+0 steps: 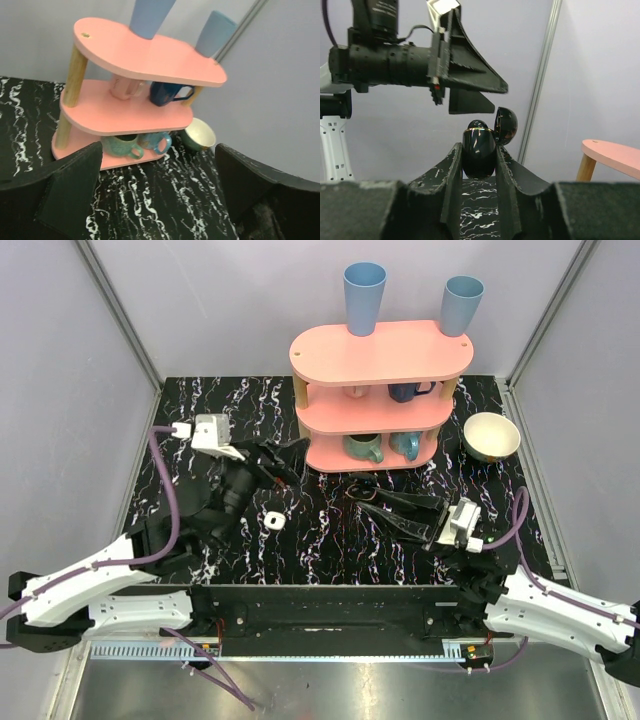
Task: Insert the wireless bluetooth earbuds into the charging case
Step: Close the charging case with the earbuds inside.
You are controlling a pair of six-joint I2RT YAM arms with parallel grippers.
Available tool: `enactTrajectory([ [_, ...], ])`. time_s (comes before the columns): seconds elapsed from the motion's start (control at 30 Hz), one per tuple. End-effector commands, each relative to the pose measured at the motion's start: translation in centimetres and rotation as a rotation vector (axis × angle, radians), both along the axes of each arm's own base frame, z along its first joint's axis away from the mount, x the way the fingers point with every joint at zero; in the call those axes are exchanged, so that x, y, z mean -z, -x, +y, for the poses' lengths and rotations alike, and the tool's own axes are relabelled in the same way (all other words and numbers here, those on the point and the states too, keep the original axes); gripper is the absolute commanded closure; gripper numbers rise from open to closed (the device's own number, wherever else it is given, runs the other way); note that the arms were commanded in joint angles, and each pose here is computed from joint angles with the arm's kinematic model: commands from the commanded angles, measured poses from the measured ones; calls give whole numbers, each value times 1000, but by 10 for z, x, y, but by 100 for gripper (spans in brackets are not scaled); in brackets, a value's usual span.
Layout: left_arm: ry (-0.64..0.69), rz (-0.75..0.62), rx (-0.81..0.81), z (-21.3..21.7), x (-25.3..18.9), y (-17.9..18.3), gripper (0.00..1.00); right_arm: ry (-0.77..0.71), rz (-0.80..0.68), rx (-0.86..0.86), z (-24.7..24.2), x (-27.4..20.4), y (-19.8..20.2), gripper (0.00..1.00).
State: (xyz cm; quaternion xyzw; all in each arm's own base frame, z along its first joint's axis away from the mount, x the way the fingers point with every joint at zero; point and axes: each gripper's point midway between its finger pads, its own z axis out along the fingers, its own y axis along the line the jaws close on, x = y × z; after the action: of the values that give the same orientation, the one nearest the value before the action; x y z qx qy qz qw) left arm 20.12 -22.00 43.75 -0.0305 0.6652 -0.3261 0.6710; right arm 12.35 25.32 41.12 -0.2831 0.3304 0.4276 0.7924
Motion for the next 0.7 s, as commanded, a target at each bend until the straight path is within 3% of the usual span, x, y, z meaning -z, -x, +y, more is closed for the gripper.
enactTrajectory([
  [0.0, 15, 47, 16, 0, 3, -9, 1, -25, -10, -51, -3, -5, 11, 100],
  [0.33, -28, 53, 54, -2, -4, -19, 1, -16, -29, -78, -5, -2, 19, 100],
  [0.67, -120, 1, 276, -38, -20, -17, 1, -3, -48, -110, -6, -5, 28, 100],
])
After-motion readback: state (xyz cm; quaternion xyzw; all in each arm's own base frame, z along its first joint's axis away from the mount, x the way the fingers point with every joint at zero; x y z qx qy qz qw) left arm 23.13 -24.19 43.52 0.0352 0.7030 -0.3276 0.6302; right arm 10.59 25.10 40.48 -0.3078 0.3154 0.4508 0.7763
